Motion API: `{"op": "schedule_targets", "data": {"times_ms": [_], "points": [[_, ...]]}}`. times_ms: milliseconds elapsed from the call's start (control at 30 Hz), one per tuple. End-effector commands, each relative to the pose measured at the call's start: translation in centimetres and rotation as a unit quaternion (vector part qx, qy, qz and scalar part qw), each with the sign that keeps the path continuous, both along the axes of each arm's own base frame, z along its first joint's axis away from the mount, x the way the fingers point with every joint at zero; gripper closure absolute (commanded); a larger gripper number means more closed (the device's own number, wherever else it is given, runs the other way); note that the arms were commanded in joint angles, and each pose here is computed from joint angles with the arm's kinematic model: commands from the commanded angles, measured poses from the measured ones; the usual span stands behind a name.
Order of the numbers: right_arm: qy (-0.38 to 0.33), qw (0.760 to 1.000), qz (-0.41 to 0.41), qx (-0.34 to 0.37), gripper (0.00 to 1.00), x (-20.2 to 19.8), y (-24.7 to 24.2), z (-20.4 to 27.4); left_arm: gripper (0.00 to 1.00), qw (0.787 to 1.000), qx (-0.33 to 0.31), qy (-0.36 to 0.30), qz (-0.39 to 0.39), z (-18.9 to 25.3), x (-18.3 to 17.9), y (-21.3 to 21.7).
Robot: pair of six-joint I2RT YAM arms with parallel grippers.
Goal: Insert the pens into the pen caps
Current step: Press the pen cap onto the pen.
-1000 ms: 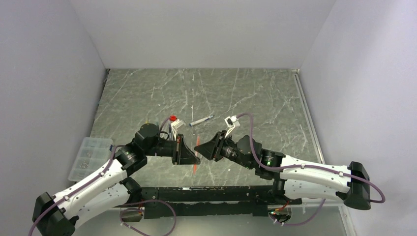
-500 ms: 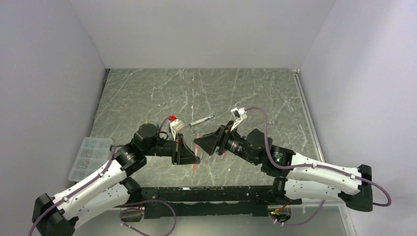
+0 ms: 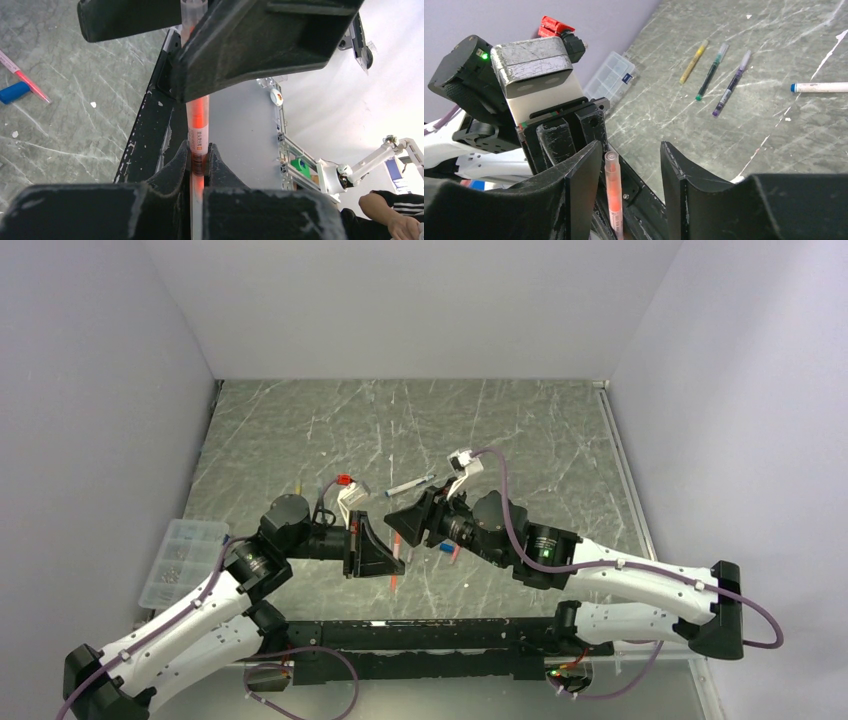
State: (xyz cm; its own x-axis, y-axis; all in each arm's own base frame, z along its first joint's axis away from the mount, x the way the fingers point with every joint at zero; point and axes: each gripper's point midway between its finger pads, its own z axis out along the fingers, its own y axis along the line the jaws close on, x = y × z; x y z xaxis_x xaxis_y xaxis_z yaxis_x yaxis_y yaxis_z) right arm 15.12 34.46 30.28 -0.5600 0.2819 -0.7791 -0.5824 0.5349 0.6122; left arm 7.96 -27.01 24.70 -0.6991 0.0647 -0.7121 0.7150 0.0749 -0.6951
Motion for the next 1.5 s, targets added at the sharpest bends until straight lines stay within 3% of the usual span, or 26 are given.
{"op": "schedule_targets", "data": {"times_ms": [0, 333, 400, 500, 667, 1467], "points": [[-0.019, 0.999, 0.006, 0.028, 0.52, -0.1, 0.3, 3.0, 1.00, 0.999, -0.030, -0.033, -0.019, 2.0, -0.5, 0.0], [-0.025, 0.999, 0.010, 0.040, 0.63, -0.2, 0.5, 3.7, 1.00, 0.999, -0.030, -0.030, -0.023, 2.0, -0.5, -0.1], [-0.025, 0.999, 0.014, 0.040, 0.73, -0.3, 0.6, 3.7, 1.00, 0.999, -0.030, -0.030, -0.022, 1.9, -0.5, -0.1], [-0.023, 0.999, 0.020, 0.039, 1.00, -0.5, 0.7, 3.5, 1.00, 0.999, -0.030, -0.030, -0.019, 2.0, -0.4, -0.1], [-0.022, 0.998, 0.036, 0.036, 1.00, -1.1, 0.6, 3.1, 1.00, 0.999, -0.029, -0.033, -0.007, 2.3, -0.1, -0.1], [0.064, 0.992, 0.100, -0.039, 1.00, -7.2, 1.2, -8.1, 1.00, 0.995, -0.061, -0.063, 0.051, 6.2, 3.2, 0.7]]}}
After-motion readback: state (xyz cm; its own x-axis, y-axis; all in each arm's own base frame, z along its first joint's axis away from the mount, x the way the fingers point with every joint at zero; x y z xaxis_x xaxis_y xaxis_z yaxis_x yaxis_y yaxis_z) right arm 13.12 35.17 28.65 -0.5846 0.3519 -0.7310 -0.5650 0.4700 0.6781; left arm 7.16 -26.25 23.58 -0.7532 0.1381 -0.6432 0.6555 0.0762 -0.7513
